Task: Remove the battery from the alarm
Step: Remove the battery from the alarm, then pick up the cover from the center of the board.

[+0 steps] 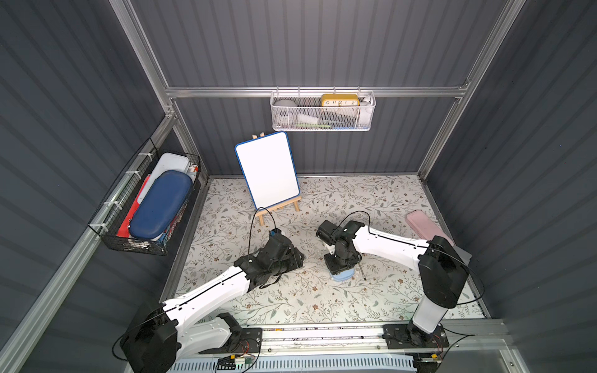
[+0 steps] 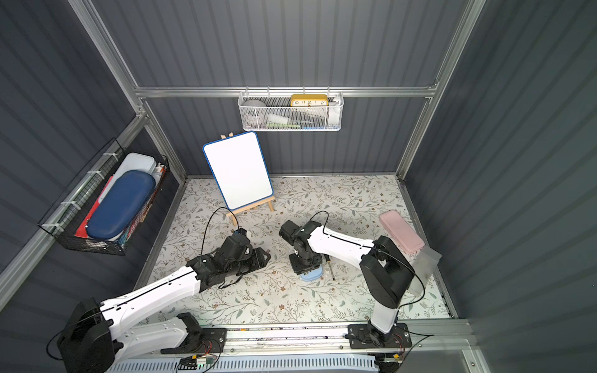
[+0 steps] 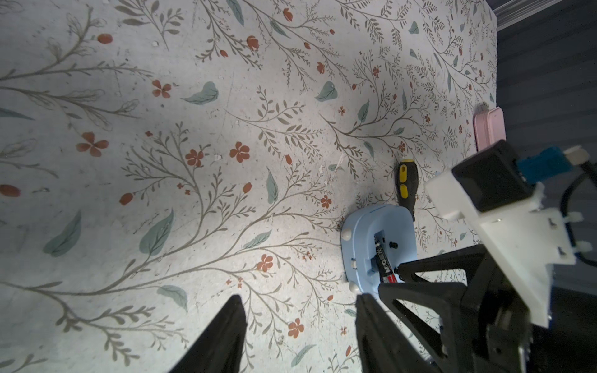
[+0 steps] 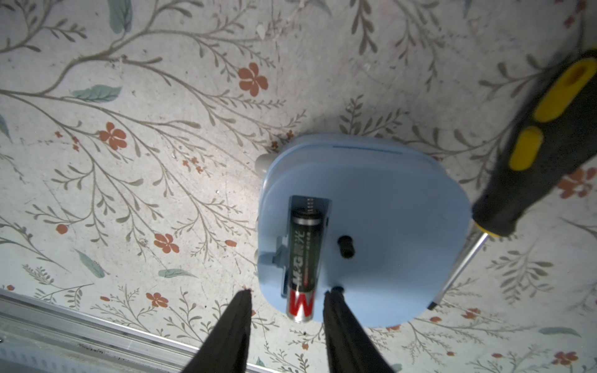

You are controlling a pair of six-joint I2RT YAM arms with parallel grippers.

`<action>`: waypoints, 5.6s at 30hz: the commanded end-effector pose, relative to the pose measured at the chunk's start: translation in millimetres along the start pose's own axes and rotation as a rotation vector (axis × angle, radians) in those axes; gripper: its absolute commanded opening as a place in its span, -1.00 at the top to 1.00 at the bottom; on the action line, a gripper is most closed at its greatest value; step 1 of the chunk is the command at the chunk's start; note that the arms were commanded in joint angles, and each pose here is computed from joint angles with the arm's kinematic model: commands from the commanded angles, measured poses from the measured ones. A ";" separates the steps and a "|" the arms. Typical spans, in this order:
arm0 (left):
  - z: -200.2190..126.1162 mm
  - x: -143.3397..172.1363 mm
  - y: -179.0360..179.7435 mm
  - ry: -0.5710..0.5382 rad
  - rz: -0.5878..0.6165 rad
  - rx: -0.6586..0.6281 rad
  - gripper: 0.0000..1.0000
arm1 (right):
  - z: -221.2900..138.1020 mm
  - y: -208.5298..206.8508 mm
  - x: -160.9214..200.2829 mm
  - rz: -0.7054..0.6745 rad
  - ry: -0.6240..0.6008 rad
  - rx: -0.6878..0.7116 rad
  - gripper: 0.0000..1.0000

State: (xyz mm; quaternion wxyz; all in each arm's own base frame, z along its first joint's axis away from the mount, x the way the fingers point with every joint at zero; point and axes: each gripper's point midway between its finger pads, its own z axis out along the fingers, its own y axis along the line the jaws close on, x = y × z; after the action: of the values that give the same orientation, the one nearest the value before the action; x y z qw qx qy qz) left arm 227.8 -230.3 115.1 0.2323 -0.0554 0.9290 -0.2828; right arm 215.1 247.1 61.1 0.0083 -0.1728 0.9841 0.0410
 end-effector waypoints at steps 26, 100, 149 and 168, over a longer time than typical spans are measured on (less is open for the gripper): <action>-6.0 0.8 6.0 -0.003 0.026 -0.020 -0.14 | 12.4 -12.8 7.7 0.028 0.030 0.072 0.63; 6.1 -7.3 -5.9 0.010 0.058 -0.018 -0.17 | -8.4 -92.6 -29.7 0.194 -0.112 0.121 0.43; 25.2 -24.3 -4.3 0.005 0.121 0.031 -0.18 | 32.3 -222.9 -26.3 0.573 -0.039 0.217 0.63; 29.5 -23.4 -3.7 0.016 0.111 0.038 -0.18 | 19.6 -213.0 -28.3 0.576 -0.083 0.156 0.83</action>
State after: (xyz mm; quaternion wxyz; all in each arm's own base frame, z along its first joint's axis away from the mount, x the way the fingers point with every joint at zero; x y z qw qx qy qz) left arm 259.0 -240.6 105.5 0.2408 -0.0050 0.9279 -0.2847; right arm 316.7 58.3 19.5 0.0453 0.1159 0.9916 -0.0357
